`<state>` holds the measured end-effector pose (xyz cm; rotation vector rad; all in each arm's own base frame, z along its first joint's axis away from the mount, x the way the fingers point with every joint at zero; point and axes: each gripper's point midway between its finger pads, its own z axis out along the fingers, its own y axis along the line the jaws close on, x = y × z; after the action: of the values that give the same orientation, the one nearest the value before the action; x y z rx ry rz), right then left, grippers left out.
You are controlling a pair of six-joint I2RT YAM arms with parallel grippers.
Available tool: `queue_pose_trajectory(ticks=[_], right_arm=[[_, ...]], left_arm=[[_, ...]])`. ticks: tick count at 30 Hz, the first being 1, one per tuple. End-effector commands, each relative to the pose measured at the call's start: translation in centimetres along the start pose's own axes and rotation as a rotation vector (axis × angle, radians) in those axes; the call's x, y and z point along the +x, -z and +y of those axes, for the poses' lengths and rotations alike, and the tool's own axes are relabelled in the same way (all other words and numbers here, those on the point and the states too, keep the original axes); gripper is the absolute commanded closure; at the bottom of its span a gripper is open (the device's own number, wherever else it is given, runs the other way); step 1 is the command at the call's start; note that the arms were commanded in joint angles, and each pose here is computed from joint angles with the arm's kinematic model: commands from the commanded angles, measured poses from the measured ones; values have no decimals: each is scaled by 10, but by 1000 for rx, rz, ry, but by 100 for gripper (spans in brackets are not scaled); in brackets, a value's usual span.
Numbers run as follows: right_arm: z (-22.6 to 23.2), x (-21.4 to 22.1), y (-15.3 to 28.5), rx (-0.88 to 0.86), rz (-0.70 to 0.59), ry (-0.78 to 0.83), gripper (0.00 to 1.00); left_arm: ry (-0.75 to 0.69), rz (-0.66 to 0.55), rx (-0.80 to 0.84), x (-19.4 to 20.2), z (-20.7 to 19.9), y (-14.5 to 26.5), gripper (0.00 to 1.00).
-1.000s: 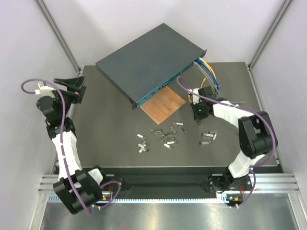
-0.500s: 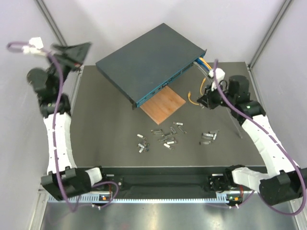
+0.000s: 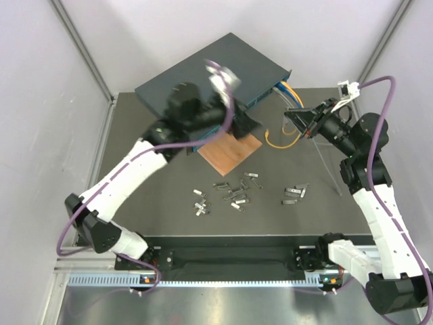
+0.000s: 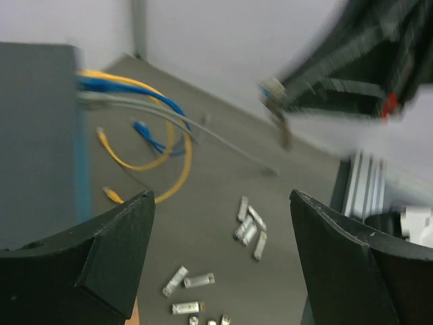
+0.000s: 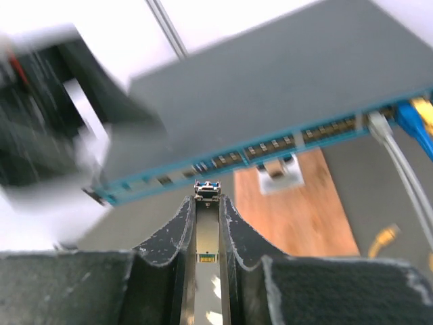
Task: Insert the plug into the switch port
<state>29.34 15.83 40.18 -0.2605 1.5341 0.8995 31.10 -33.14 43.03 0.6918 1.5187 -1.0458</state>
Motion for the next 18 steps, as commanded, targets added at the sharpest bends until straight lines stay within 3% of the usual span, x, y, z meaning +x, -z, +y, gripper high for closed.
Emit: queue_pose_trajectory(ticks=[1, 8, 18], right_arm=[[19, -37, -1, -63, -157, -57, 100], [26, -32, 1, -87, -166, -102, 100], [38, -11, 8, -128, -131, -119, 100]], left_arm=[[-323, 67, 60, 18, -54, -18, 15], [-470, 107, 26, 45, -93, -48, 18], [-456, 46, -128, 32, -75, -60, 33]])
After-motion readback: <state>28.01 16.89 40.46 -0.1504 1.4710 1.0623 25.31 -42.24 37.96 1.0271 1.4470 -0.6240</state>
